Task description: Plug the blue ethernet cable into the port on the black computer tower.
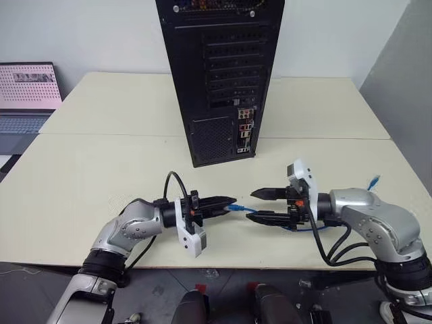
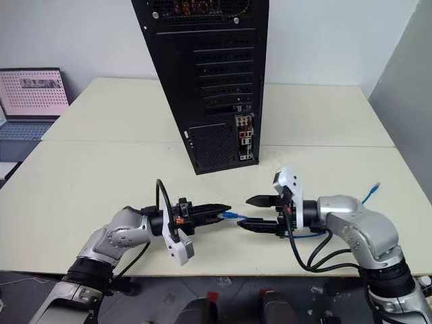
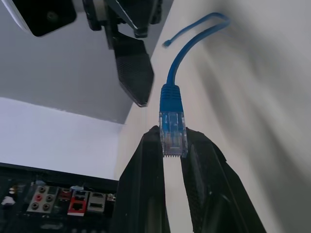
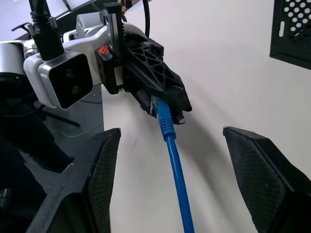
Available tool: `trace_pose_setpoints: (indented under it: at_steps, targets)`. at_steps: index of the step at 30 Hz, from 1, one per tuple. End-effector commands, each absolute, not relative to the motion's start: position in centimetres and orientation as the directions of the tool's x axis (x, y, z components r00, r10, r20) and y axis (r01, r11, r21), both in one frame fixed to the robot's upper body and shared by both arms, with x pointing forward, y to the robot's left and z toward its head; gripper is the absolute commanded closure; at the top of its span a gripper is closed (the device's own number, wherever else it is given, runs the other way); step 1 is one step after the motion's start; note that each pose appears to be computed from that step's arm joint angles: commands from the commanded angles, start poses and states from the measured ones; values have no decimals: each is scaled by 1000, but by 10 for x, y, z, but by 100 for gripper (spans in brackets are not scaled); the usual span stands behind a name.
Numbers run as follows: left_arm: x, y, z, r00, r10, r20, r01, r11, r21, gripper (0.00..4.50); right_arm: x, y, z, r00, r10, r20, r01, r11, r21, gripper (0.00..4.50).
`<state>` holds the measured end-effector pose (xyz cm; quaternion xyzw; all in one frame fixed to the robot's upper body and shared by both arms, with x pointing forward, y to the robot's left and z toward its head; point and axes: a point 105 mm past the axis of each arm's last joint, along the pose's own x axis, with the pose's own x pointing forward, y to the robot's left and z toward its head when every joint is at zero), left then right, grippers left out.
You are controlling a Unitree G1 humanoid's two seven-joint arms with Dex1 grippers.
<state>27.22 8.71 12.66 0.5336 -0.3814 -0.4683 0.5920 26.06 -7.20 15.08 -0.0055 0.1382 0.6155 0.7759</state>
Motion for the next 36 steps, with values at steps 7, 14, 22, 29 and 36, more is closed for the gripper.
trace_pose_setpoints:
  at_steps: [7, 14, 22, 29, 36]
  targets:
    - [279, 88, 140, 309, -951, 32, 63, 54, 997, 425, 260, -57, 158, 190, 965, -179, -965, 217, 149, 112]
    - [277, 87, 140, 309, -950, 46, 54, 66, 996, 425, 264, -51, 159, 199, 965, -168, -964, 224, 141, 250]
    - [274, 85, 139, 305, -951, 52, 56, 73, 996, 425, 267, -49, 159, 210, 964, -166, -963, 233, 133, 430]
    - [271, 80, 133, 289, -957, 25, 81, 50, 995, 425, 268, -48, 158, 206, 964, -170, -964, 230, 135, 450]
    - [271, 84, 131, 305, -951, 41, 151, 91, 984, 328, 269, -51, 157, 203, 960, -191, -965, 229, 128, 450]
